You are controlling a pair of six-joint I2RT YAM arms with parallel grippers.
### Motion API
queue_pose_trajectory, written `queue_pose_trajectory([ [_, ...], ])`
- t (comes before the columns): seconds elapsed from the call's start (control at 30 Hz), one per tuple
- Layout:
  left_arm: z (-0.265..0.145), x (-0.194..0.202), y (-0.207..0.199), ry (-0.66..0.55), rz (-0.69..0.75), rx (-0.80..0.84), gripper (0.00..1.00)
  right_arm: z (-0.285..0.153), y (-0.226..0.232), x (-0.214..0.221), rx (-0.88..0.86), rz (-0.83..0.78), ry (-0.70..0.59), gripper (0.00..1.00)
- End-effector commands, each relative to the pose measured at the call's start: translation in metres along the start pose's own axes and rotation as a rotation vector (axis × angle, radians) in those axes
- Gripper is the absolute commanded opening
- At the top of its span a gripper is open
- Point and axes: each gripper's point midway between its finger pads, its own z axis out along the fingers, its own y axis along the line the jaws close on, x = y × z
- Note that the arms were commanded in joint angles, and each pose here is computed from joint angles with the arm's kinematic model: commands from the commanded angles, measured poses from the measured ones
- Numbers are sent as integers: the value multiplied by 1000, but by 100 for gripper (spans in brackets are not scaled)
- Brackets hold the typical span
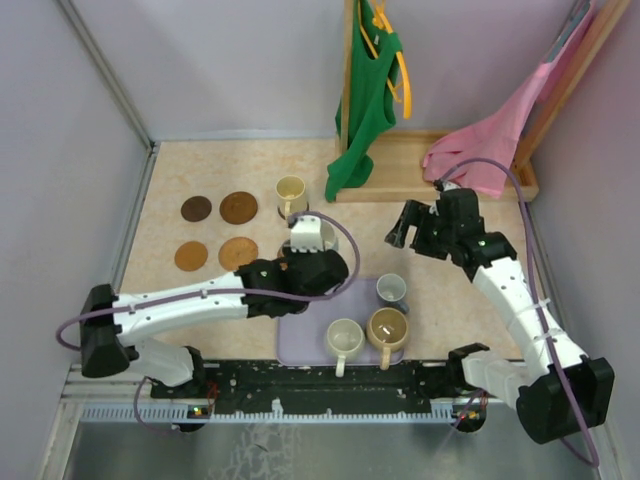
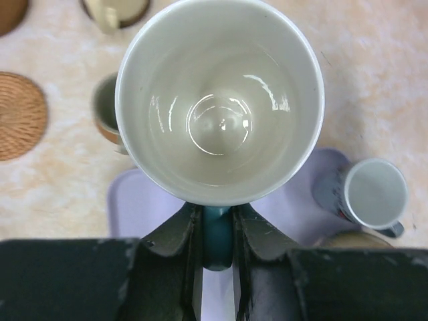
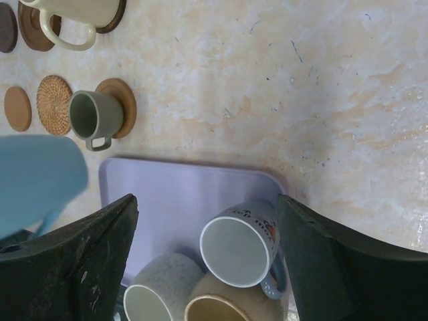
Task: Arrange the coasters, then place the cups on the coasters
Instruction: Place the cup on the coaster.
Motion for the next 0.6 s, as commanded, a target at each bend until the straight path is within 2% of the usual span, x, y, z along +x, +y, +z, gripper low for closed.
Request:
queue_pose_trajectory([
  [0.0, -1, -33, 41, -60, -29, -60, 0, 3, 10, -15, -45, 5, -47, 83],
  [0.23, 19, -65, 108, -105, -35, -169, 0, 6, 15, -23, -55, 3, -55, 83],
  [0.57, 60, -92, 173, -147, -38, -226, 0, 10, 18, -31, -56, 4, -56, 83],
])
